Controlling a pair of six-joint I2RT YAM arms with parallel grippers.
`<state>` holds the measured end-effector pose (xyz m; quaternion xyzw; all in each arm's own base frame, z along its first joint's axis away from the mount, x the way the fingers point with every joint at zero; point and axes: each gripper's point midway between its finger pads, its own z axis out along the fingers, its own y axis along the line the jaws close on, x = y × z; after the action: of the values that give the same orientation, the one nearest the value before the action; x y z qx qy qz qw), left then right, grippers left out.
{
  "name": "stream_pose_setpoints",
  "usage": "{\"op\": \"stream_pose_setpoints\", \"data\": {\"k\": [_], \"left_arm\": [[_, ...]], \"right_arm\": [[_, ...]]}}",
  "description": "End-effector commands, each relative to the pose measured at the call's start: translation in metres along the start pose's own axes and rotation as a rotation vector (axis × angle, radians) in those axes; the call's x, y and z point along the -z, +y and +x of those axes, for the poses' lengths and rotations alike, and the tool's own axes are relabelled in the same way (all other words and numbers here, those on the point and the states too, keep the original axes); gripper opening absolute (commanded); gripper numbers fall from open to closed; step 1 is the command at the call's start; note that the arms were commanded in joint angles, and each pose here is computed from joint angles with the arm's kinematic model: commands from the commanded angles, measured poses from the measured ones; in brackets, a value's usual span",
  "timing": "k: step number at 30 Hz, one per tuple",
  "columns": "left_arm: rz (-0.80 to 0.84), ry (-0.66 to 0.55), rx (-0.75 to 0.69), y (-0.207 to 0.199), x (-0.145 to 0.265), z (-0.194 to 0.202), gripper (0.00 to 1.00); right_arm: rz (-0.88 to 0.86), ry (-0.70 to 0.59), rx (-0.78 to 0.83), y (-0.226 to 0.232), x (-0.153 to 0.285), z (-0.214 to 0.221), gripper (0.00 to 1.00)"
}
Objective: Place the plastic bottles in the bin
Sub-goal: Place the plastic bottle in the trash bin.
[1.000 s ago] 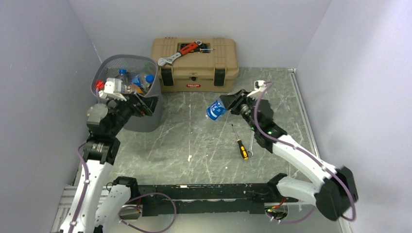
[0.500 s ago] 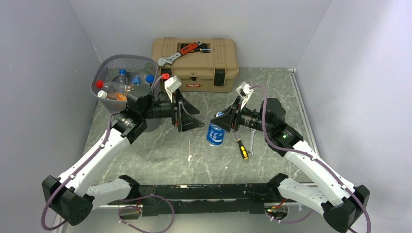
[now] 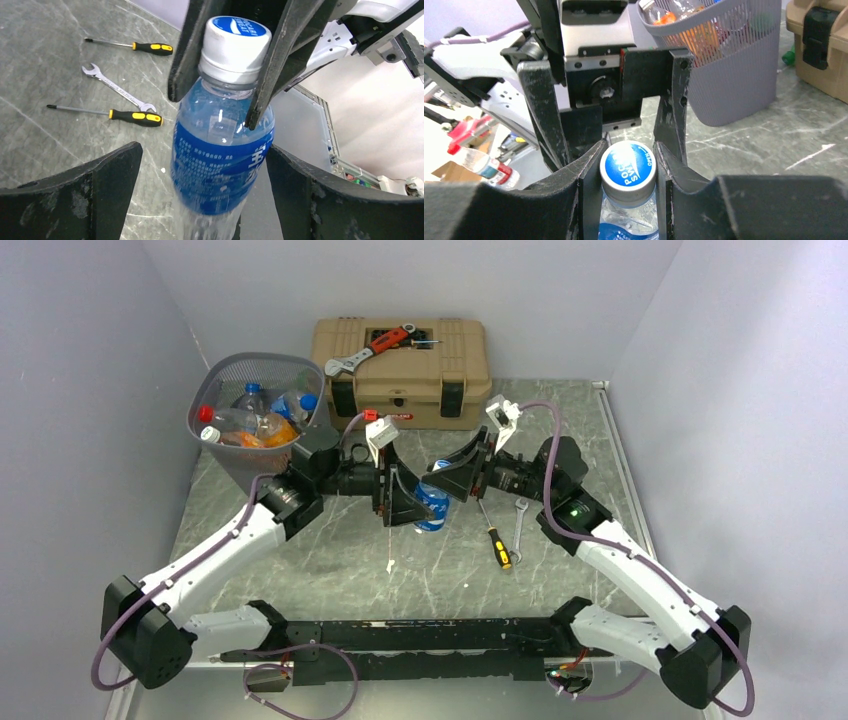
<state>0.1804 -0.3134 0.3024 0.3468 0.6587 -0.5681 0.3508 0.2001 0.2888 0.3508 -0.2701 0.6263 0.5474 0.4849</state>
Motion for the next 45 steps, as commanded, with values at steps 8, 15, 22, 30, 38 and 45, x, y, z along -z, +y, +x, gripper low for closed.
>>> {"op": "stream_pose_setpoints", "data": {"k": [8, 15, 22, 30, 38, 45], "left_arm": [[0.056, -0.053, -0.052, -0.014, -0.009, -0.014, 0.5], [0.072, -0.116, -0.092, -0.026, -0.004, -0.029, 0.28], [-0.078, -0.211, -0.196, -0.031, 0.02, -0.058, 0.24], [-0.4, -0.408, -0.377, -0.048, 0.09, -0.122, 0.04], [-1.063, -0.49, -0.47, -0.023, 0.209, -0.177, 0.0], [-1.407, -0.62, -0.57, -0.016, 0.267, -0.214, 0.0]], "right_arm": [[-0.083, -0.079, -0.01, 0.02, -0.003, -0.024, 0.0], [-0.03, -0.094, -0.002, 0.023, 0.008, -0.033, 0.79], [0.078, -0.142, 0.091, 0.027, 0.043, -0.035, 1.0], [0.035, -0.17, 0.079, 0.03, 0.057, -0.007, 1.0], [0.105, -0.121, 0.057, -0.002, 0.043, 0.016, 0.99], [0.199, -0.159, -0.027, -0.037, 0.017, 0.008, 1.0]]}}
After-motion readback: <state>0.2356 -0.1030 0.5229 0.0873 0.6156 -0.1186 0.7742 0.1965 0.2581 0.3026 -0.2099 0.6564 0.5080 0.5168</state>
